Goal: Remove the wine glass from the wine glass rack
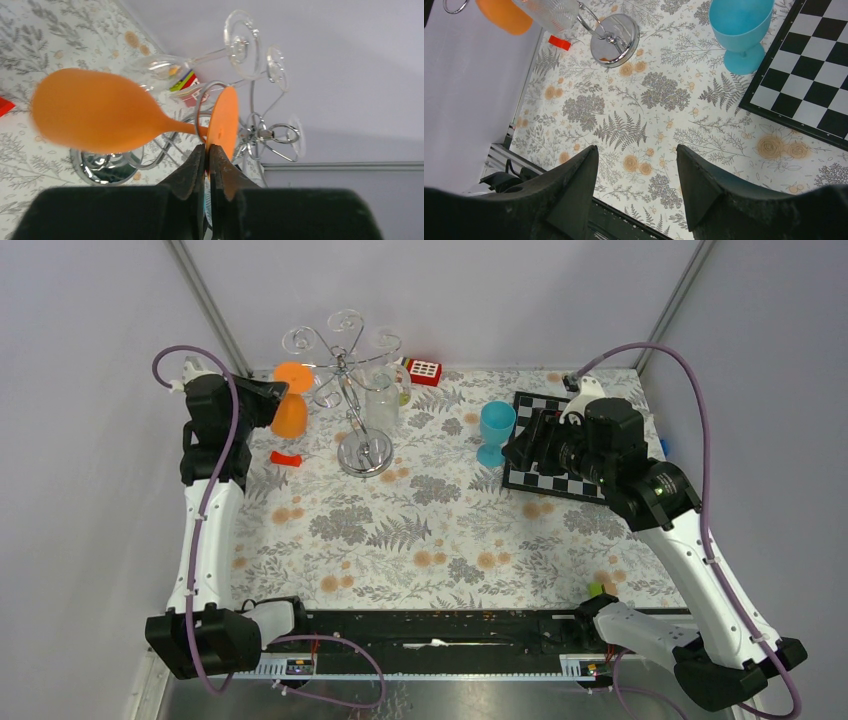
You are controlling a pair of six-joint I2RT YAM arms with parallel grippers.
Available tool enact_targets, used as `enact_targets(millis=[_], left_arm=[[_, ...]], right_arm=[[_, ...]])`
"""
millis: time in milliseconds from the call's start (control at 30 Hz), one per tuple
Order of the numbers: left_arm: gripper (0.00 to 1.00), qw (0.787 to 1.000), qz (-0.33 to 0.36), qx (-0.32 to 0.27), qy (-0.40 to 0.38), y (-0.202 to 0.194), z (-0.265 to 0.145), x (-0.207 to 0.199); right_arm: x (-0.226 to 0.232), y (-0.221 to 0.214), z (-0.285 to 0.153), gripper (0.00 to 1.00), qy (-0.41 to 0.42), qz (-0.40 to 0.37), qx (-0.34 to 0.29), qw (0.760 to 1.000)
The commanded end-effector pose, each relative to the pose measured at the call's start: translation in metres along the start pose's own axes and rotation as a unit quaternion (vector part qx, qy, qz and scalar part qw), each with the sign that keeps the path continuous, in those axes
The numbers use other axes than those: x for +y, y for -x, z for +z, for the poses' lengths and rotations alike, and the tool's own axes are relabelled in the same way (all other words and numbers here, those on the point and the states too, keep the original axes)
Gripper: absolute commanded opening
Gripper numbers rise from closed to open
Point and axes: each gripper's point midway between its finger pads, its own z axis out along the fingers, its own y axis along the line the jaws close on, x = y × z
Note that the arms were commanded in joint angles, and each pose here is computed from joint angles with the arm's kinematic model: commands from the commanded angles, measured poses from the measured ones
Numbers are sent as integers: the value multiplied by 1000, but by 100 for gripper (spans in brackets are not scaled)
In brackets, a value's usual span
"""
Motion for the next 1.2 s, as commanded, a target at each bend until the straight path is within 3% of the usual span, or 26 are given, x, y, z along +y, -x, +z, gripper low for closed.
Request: enact_targets(millis=[0, 467, 867, 1167], left_arm=[[0, 999, -2, -17, -46, 12, -7, -23], [0, 993, -28, -31, -108, 24, -20, -54], [0, 992, -30, -88, -87, 47, -14, -46], [0, 990, -32, -40, -130, 38, 5, -65]], right_arm=[[3, 9, -3, 66, 9, -11, -22, 1000], [4, 12, -8, 66, 11, -8, -33, 999], [2, 10, -5, 66, 8, -5, -33, 999], [1, 10, -3, 66, 6, -5, -32, 999]])
